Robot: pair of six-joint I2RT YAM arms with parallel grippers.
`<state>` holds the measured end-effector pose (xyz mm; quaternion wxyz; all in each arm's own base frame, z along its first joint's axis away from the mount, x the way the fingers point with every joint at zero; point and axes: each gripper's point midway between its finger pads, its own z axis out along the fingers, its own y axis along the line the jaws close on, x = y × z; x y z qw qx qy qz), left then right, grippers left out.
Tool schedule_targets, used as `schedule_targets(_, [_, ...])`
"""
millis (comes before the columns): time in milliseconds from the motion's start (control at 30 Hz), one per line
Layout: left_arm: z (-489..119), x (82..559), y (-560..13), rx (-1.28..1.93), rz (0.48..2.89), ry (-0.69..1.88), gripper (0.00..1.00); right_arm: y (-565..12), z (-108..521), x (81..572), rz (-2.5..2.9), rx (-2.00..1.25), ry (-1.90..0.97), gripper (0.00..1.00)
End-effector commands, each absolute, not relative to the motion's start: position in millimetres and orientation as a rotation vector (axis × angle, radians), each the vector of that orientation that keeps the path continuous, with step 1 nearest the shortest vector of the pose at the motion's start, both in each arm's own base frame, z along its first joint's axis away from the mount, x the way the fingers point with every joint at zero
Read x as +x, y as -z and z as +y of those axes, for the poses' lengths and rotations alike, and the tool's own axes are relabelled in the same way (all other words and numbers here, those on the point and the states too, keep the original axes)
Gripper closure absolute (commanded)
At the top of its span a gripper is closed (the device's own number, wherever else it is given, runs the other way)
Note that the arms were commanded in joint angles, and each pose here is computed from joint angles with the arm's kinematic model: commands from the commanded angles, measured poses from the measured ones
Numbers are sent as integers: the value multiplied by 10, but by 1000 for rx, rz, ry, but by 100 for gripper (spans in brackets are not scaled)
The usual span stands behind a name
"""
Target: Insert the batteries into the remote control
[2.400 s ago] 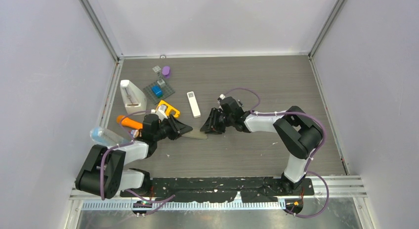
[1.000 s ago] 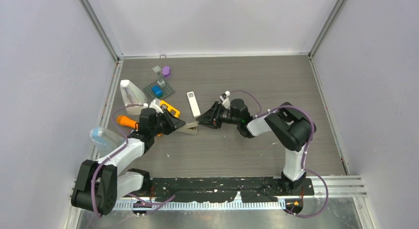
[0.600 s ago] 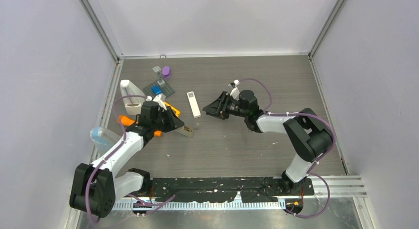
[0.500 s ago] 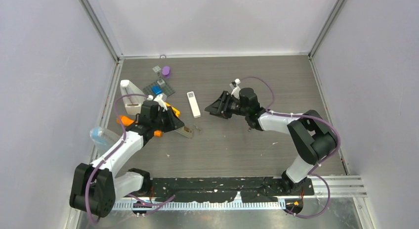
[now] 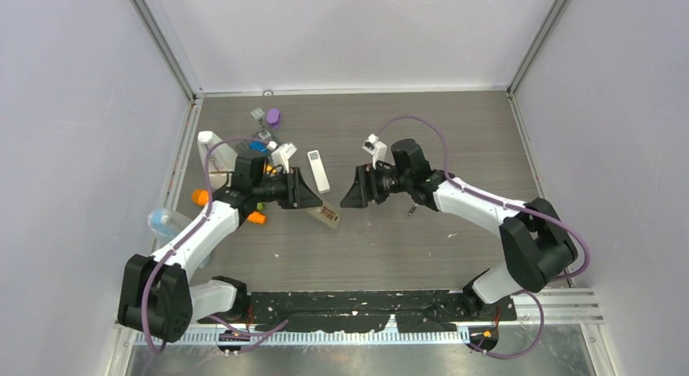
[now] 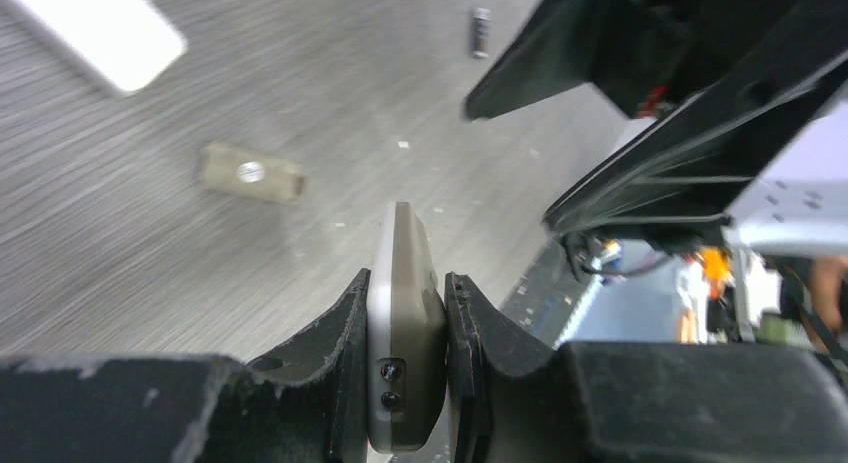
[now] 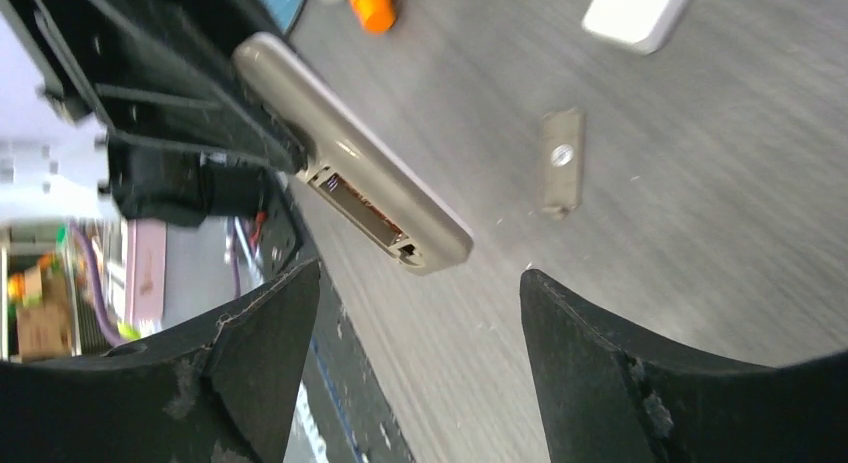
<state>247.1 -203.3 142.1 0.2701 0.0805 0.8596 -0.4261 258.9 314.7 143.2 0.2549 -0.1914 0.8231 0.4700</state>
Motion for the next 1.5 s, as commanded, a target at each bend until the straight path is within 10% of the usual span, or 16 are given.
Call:
schedule_targets(0, [-2365, 2288, -1946, 515, 2097, 1448, 100, -1736, 3166, 2167, 2068, -902, -1368, 21])
schedule_targets(433, [-2594, 2024, -2655, 832, 1868, 1713, 96, -1905, 3199, 1736, 1953, -1234, -1442, 25])
schedule_targets(700, [-2668, 2149, -2986, 742, 1797, 1709, 62, -2198, 3253, 1791, 1857, -1162, -1444, 78])
schedule_targets(833, [-2714, 2353, -3331, 497, 1669, 1774, 47, -2473, 3297, 1812, 1775, -1092, -1483, 89])
schedule_targets(1467, [-2645, 2436, -3752, 288, 1384, 1815, 36, -2959, 3493, 2044, 1690, -842, -1685, 89])
